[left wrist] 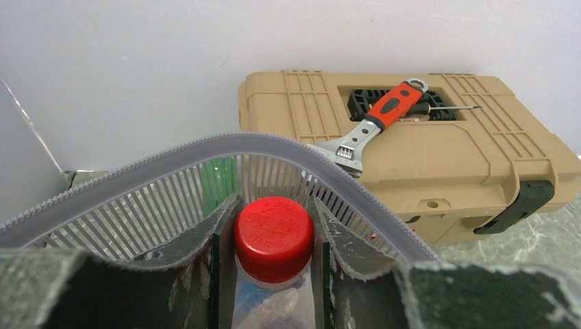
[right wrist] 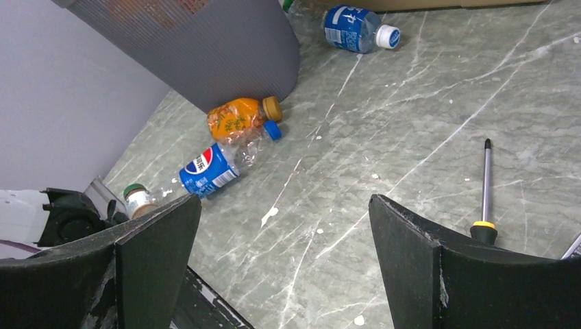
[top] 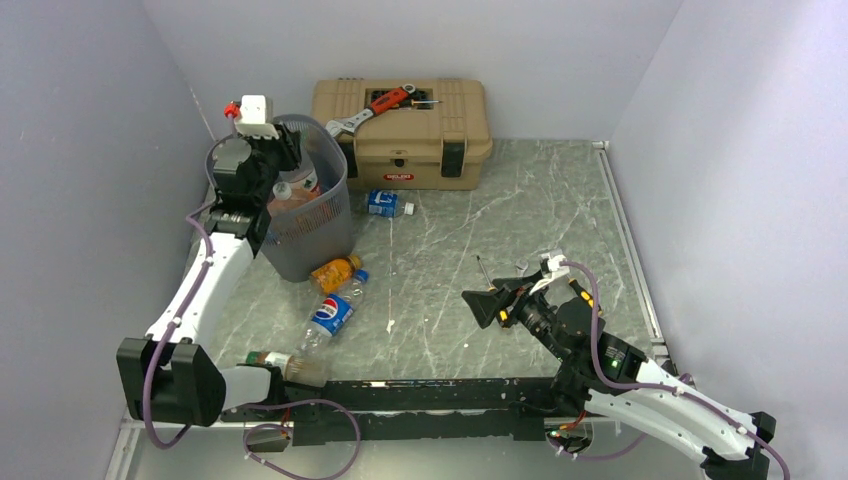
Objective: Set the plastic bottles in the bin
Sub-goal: Place the plastic bottle in the trash bin, then pick up the plastic bottle from the corner of the board, then place the plastic bottle at the center of the board, then pick up the plastic bottle at the center of the board.
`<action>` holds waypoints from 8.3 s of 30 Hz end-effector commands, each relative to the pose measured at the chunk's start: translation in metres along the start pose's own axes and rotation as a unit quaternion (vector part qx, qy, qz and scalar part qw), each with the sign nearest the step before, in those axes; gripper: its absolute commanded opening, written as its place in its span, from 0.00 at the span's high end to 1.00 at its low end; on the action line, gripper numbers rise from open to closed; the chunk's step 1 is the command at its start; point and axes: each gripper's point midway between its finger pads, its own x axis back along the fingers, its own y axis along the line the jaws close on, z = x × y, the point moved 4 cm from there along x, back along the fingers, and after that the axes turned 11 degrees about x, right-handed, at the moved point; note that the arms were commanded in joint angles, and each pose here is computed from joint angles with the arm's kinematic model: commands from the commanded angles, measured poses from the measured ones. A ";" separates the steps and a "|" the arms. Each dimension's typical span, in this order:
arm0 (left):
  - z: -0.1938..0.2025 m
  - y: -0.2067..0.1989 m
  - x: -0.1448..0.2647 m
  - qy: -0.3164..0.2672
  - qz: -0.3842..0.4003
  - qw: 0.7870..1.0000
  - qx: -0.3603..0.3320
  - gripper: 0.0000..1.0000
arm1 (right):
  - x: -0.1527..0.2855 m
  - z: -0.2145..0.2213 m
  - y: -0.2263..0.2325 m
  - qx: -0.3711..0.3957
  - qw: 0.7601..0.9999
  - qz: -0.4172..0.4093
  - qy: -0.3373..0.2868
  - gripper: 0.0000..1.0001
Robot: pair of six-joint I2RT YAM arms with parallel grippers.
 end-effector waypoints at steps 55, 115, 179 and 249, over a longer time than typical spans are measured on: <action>-0.052 -0.057 0.115 0.018 0.112 0.992 0.059 0.19 | -0.040 0.016 0.011 0.036 0.997 0.019 0.065 0.03; -0.006 -0.029 0.155 -0.066 0.047 0.993 0.091 0.02 | -0.151 0.190 0.260 0.228 0.844 -0.410 0.258 0.10; 0.000 -0.030 0.151 -0.049 0.047 0.992 0.108 0.03 | -0.047 0.174 0.064 0.256 0.863 0.033 0.435 0.11; 0.016 -0.161 0.178 0.134 0.475 0.865 0.096 0.01 | -0.041 -0.010 0.077 0.082 0.987 -0.091 -0.100 1.00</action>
